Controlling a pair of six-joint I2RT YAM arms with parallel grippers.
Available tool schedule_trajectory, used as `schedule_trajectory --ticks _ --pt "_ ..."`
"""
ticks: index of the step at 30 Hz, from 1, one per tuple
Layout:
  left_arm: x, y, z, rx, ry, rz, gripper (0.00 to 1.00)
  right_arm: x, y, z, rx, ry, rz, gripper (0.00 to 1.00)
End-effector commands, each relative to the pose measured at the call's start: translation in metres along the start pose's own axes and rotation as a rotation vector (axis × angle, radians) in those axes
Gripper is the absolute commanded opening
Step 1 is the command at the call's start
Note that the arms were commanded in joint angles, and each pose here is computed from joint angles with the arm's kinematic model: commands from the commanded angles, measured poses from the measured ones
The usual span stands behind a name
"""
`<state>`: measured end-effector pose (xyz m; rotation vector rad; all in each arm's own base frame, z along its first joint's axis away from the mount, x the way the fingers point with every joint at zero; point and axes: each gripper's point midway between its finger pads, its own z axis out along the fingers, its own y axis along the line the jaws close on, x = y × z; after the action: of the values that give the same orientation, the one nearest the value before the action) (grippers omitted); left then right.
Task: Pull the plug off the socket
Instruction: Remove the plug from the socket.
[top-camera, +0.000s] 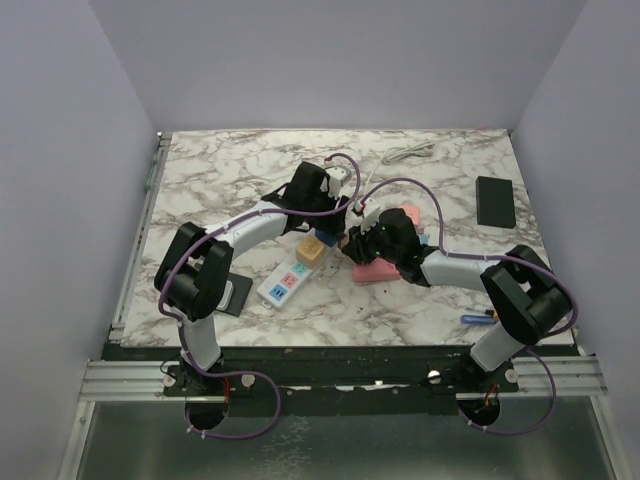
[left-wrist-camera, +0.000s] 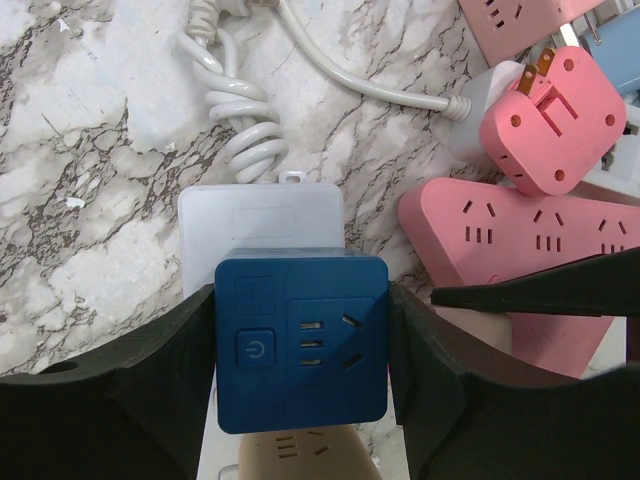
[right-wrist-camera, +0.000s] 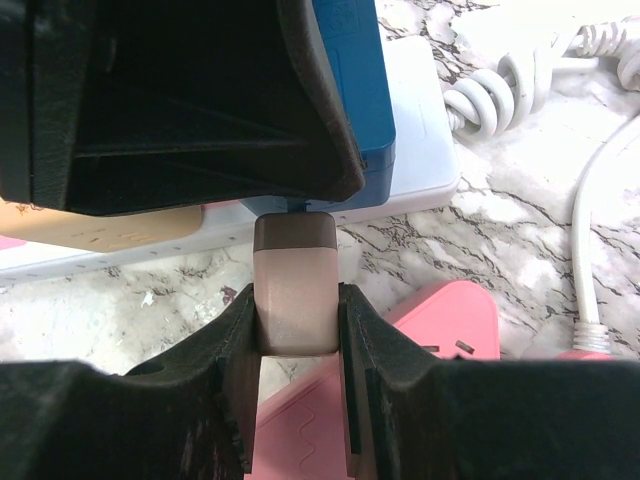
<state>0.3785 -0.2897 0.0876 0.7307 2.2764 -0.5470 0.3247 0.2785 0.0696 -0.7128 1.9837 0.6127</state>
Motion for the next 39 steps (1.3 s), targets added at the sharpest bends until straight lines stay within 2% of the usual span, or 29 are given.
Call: schedule_trajectory --ticks 1,19,39 --pt "0.127 0.05 -0.003 -0.175 0.414 -0.028 0.0 -0.044 0.006 -0.014 -0.008 -0.134 -0.001 0.01" --pt "0.125 0.061 -0.007 -0.212 0.409 -0.052 0.0 -0.035 0.011 -0.018 -0.029 -0.097 0.001 0.01" --pt "0.12 0.066 -0.011 -0.211 0.391 -0.078 0.0 0.002 0.014 -0.013 -0.033 0.0 0.017 0.01"
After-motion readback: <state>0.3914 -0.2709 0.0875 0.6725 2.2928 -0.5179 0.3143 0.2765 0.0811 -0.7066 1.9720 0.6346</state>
